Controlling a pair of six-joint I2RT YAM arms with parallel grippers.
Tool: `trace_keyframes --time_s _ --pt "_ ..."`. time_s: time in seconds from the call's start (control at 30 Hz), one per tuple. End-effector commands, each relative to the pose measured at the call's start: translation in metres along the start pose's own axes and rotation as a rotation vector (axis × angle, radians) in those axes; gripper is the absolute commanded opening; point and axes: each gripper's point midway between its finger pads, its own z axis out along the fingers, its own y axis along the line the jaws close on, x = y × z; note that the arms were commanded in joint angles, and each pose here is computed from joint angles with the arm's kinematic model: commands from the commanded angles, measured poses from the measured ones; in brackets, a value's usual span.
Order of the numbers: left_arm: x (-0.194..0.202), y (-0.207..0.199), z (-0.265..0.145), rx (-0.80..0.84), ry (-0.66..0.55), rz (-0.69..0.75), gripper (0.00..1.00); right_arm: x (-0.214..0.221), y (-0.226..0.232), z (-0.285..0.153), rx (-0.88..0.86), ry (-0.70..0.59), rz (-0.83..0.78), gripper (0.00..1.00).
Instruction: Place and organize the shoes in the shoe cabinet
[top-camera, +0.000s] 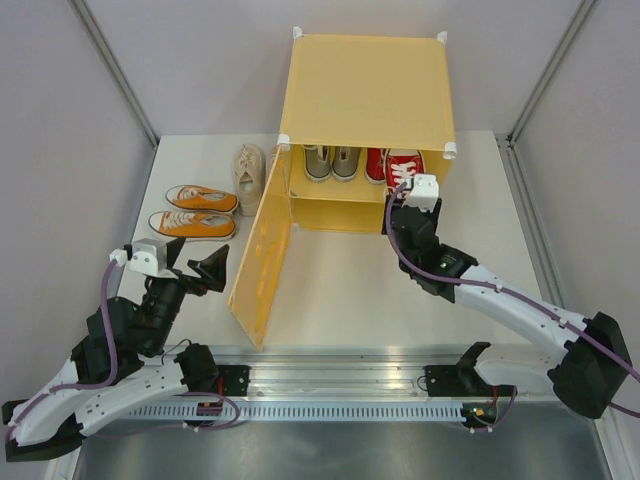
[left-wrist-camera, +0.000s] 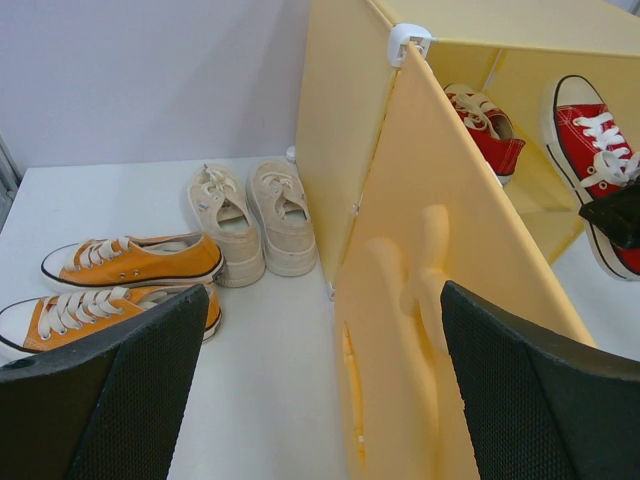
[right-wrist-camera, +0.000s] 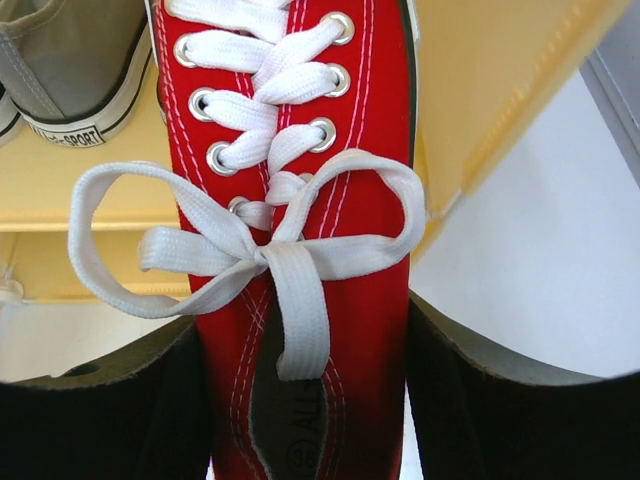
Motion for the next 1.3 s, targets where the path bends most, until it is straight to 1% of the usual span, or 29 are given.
trace_keyframes --time_s 0.0,0.2,0.33,0.47,0.6,0.7,0.73,0.77,0.87,1.2,1.27 --pt "-0.004 -0.002 -0.001 0.009 -0.014 -0.041 1.00 -0.077 0.013 0.009 -0.021 -0.202 0.080 0.01" --pt "-0.003 -0.002 -0.001 0.009 -0.012 -0.038 1.00 -0.090 0.013 0.025 0.041 -0.239 0.016 0.01" --pt "-0.003 -0.002 -0.001 0.013 -0.011 -0.038 1.00 -0.095 0.013 0.031 0.066 -0.275 0.012 0.01" --pt "-0.004 -0.003 -0.001 0.015 -0.014 -0.042 1.00 -0.095 0.007 0.035 0.123 -0.304 -0.015 0.01" --pt "-0.003 -0.003 -0.001 0.018 -0.012 -0.041 1.00 -0.084 0.006 0.045 0.173 -0.308 -0.062 0.01" --pt "-0.004 -0.003 -0.001 0.019 -0.013 -0.042 1.00 -0.086 0.002 0.050 0.222 -0.348 -0.080 0.01" --pt "-0.004 -0.003 -0.001 0.021 -0.015 -0.044 1.00 -0.085 0.000 0.051 0.234 -0.355 -0.109 0.01" --pt "-0.004 -0.003 -0.001 0.021 -0.013 -0.042 1.00 -0.086 0.000 0.054 0.248 -0.374 -0.097 0.01" --pt "-0.004 -0.004 -0.002 0.023 -0.014 -0.045 1.00 -0.085 -0.002 0.059 0.279 -0.374 -0.136 0.02" --pt "-0.006 -0.005 -0.003 0.033 -0.019 -0.052 1.00 -0.072 -0.017 0.079 0.322 -0.373 -0.139 0.05" --pt "-0.006 -0.005 -0.003 0.037 -0.019 -0.053 0.99 -0.070 -0.019 0.082 0.328 -0.369 -0.142 0.08"
